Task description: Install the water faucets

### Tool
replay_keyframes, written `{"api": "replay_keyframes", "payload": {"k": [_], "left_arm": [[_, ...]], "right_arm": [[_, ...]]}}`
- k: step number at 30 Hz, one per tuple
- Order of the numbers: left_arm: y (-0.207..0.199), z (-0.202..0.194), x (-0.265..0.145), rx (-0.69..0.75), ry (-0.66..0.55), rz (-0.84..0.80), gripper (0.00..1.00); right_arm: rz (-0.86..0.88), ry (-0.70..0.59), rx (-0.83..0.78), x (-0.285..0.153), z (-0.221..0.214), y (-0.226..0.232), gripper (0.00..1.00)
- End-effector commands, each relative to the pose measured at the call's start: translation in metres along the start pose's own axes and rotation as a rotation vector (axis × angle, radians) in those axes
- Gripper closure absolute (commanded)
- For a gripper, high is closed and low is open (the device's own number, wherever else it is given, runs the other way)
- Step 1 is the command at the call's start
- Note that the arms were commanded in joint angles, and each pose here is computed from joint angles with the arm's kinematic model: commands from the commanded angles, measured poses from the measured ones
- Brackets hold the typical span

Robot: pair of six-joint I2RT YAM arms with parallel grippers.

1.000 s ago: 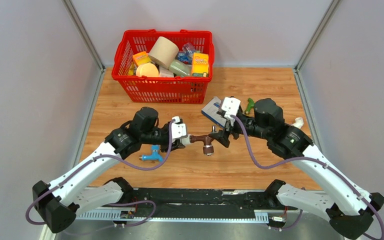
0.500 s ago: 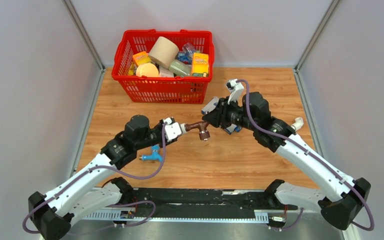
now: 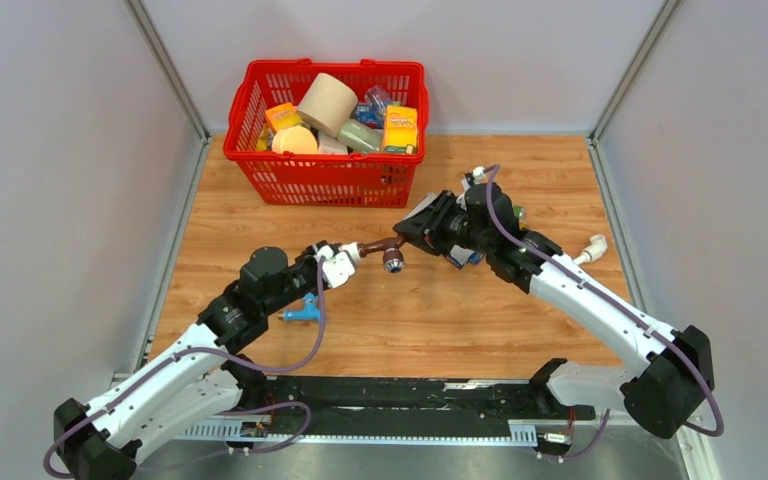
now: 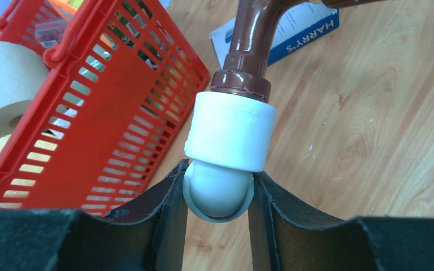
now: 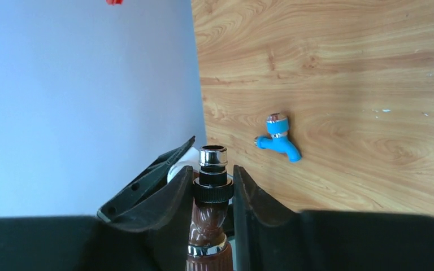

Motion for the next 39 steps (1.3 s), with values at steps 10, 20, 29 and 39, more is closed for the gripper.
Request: {"api": "replay_keyframes", "payload": {"k": [10,20,29,39], "left_arm": [[0.030,0.039,0.005,-0.036,-0.146,0.043,1.00],[0.012,0.039,0.012,-0.108,-0.158,-0.156,1.00],[0.000,0.046,0.013,-0.141,-0.182,-0.281,1.00],[-0.010,0.056,0.011,-0.171,-0.227,-0.381,1.00]], "right_arm": [[0.284,-0.193,-0.815,-0.045,0.049,0.055,0.00],[0.251,-0.288,-1.742,-0.091,0.052,0.028,0.00],[0.259,-0.325,-2.176,-0.101,0.043,0.013,0.00],[0.371,-0.268,-2.342,-0.088,0.013,0.002,0.00]]}}
Point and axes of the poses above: each gripper's point midway between its finger pads, its own x axis out along the fingers, its own y axis along the line the jaws close on, z = x × y, the point moved 4 cm from there along -x, back along the fingers, and after that the axes turned 3 degrees about x, right-handed, at the moved point
